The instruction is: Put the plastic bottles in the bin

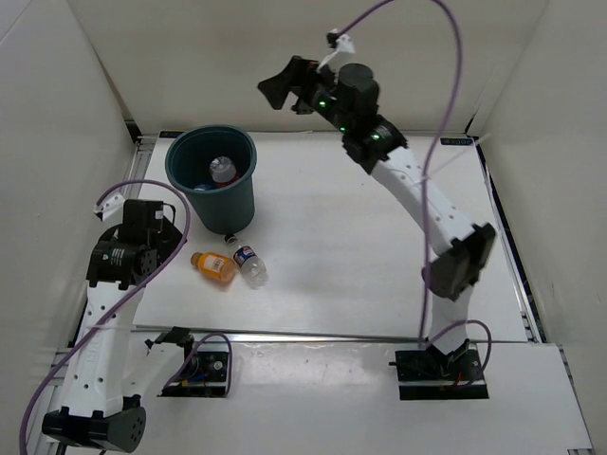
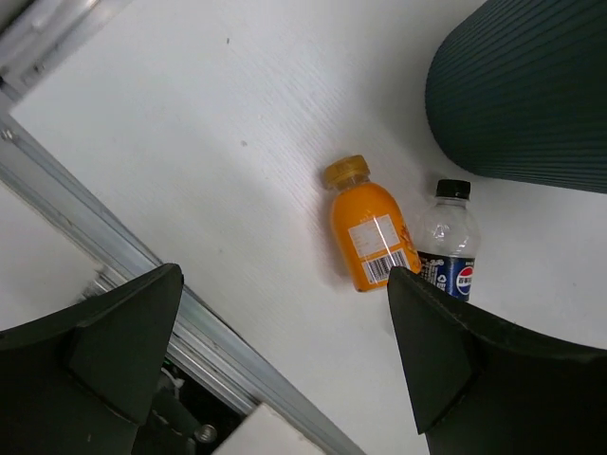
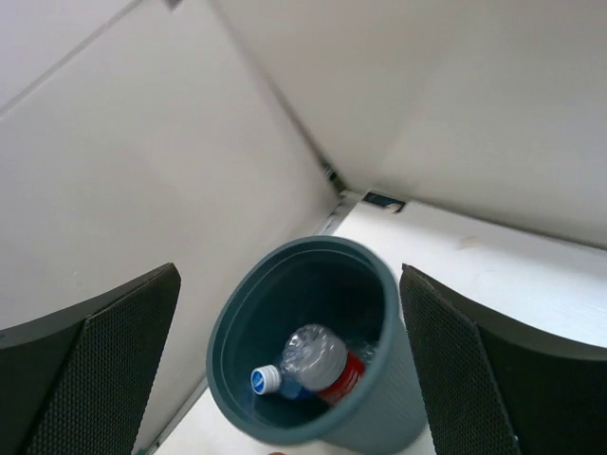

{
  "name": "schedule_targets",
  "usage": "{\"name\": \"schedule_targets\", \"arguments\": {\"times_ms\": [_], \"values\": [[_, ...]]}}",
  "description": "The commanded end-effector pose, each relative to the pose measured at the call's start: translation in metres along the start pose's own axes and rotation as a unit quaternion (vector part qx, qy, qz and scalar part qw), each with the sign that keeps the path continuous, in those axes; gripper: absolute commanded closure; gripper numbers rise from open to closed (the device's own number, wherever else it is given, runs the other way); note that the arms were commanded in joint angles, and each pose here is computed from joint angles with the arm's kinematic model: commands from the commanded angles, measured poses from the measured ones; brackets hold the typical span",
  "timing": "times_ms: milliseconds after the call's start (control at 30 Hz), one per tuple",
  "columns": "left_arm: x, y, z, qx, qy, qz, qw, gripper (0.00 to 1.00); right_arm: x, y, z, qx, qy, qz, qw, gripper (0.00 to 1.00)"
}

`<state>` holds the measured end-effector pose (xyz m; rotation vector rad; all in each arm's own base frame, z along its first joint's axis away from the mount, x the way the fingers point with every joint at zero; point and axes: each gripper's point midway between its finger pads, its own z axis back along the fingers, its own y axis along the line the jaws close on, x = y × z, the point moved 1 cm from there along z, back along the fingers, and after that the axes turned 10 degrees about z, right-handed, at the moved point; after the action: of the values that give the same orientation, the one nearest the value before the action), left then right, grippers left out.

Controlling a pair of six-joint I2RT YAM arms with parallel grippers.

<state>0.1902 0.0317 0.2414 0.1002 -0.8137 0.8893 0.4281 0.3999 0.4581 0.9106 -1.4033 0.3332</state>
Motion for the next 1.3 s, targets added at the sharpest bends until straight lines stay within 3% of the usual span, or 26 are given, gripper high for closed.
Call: {"name": "schedule_targets", "arguments": {"times_ms": [0,133,333,633,933,1100,1267], "values": [[-0.02,0.004,-0.01,0.031,0.025,0.098,0.994,0.0,0.025,-0.015,0.045,-0.064,-0.015,0.028,0.997,0.0],[-0.048,-0.002,-0.027,0.004,0.053,0.152,0.987,0.0,0.02,-0.029,0.085,-0.09,0.014,0.033,0.995,0.0],[-0.108,-0.002,-0.051,-0.004,0.157,0.196,0.968,0.0,0.01,-0.059,0.134,-0.141,0.036,0.042,0.988,0.0],[-0.117,-0.022,-0.085,-0.045,0.181,0.339,0.922,0.0,0.011,-0.074,0.174,-0.154,0.041,0.043,0.986,0.0],[-0.129,-0.024,-0.117,-0.016,0.203,0.366,0.908,0.0,-0.002,-0.084,0.197,-0.164,0.052,0.05,0.984,0.0],[-0.107,-0.039,-0.128,-0.02,0.191,0.335,0.922,0.0,-0.006,-0.083,0.199,-0.16,0.054,0.044,0.985,0.0],[-0.114,-0.045,-0.146,0.007,0.221,0.301,0.928,0.0,-0.007,-0.082,0.204,-0.16,0.054,0.05,0.984,0.0]]}}
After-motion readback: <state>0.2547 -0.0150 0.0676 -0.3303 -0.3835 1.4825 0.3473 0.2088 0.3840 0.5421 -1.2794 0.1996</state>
